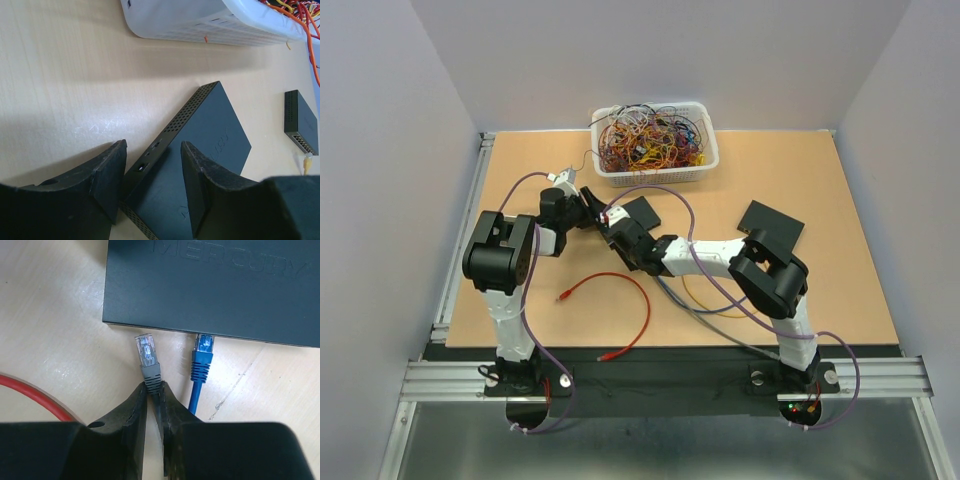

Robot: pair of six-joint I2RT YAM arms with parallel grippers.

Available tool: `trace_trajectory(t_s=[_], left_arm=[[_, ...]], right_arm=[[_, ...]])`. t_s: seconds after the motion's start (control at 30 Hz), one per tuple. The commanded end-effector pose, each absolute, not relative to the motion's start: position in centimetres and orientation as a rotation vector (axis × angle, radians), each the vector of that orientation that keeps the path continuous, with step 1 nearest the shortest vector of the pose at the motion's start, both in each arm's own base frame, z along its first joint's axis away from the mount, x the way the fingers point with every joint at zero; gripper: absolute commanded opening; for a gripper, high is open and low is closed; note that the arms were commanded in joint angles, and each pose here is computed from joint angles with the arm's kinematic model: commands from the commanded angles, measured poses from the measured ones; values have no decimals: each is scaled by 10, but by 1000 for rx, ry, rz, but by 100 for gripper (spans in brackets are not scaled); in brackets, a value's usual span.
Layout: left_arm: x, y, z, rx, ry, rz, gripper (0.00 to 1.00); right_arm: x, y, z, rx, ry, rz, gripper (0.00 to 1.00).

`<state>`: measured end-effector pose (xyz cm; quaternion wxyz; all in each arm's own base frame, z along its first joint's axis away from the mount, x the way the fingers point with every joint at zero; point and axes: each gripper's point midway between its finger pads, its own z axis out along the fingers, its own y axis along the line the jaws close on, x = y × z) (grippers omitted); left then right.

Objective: Insert the plug into the switch port

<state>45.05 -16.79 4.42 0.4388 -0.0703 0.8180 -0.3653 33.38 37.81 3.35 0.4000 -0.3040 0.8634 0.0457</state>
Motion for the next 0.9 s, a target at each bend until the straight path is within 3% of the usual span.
trace_trajectory(t_s=[0.0, 0.47, 0.87], left_arm=[[456, -180, 58, -109, 1995, -940, 57], [447, -181, 57, -116, 2014, -961, 57], [439, -190, 60, -97, 2016, -973, 57]], right_arm=[[339, 397, 67, -725, 2132, 206, 0], [362, 380, 67, -573, 2150, 104, 0], [342, 397, 57, -662, 2195, 225, 0]])
